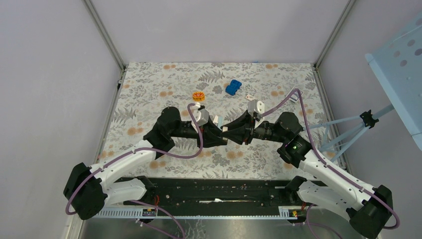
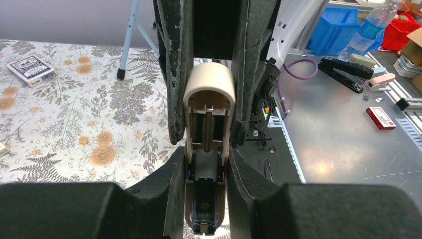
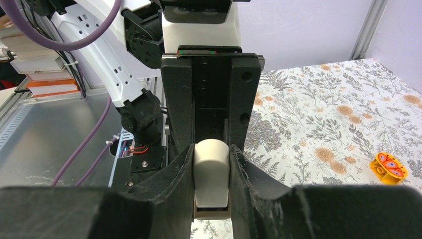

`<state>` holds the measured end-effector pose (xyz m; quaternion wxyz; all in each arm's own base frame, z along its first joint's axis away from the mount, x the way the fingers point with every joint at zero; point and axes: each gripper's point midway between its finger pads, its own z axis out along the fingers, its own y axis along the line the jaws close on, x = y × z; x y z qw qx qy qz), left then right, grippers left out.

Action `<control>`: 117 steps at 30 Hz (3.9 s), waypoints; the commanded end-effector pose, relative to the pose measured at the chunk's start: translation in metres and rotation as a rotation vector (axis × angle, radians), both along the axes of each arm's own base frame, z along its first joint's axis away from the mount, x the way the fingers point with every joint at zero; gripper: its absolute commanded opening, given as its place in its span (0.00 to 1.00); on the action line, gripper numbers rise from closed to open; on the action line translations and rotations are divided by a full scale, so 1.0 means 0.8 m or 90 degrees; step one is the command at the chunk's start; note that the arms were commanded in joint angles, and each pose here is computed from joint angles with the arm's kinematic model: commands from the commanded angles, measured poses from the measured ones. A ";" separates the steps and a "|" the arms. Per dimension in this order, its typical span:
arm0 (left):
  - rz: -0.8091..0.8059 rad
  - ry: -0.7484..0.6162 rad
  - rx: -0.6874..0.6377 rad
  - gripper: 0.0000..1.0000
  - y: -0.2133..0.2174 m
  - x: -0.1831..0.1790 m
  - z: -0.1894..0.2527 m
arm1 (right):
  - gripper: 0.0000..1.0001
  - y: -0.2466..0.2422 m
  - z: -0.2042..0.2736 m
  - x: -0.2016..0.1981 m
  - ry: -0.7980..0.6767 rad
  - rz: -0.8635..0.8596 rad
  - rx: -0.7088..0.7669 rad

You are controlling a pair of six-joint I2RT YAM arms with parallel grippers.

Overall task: Unload the staples from the stapler
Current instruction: Unload the staple at the center of the board, then place the stapler at the center of the board, then pick up the stapler from the center of the board.

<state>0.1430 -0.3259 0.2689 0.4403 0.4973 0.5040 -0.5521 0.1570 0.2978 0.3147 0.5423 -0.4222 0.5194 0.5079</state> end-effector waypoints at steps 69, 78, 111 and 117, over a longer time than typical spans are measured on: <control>1.147 0.338 0.246 0.40 0.290 0.373 -0.282 | 0.85 -0.119 -0.152 0.115 0.358 -0.589 -0.140; 1.149 0.360 0.220 0.64 0.290 0.364 -0.275 | 0.86 -0.122 -0.177 0.125 0.434 -0.648 -0.205; 0.838 0.403 0.042 0.81 0.201 0.217 -0.167 | 0.55 0.009 -0.328 0.213 0.651 -0.618 -0.361; 0.783 0.385 0.081 0.80 0.158 0.213 -0.178 | 0.50 0.004 -0.356 0.212 0.667 -0.637 -0.387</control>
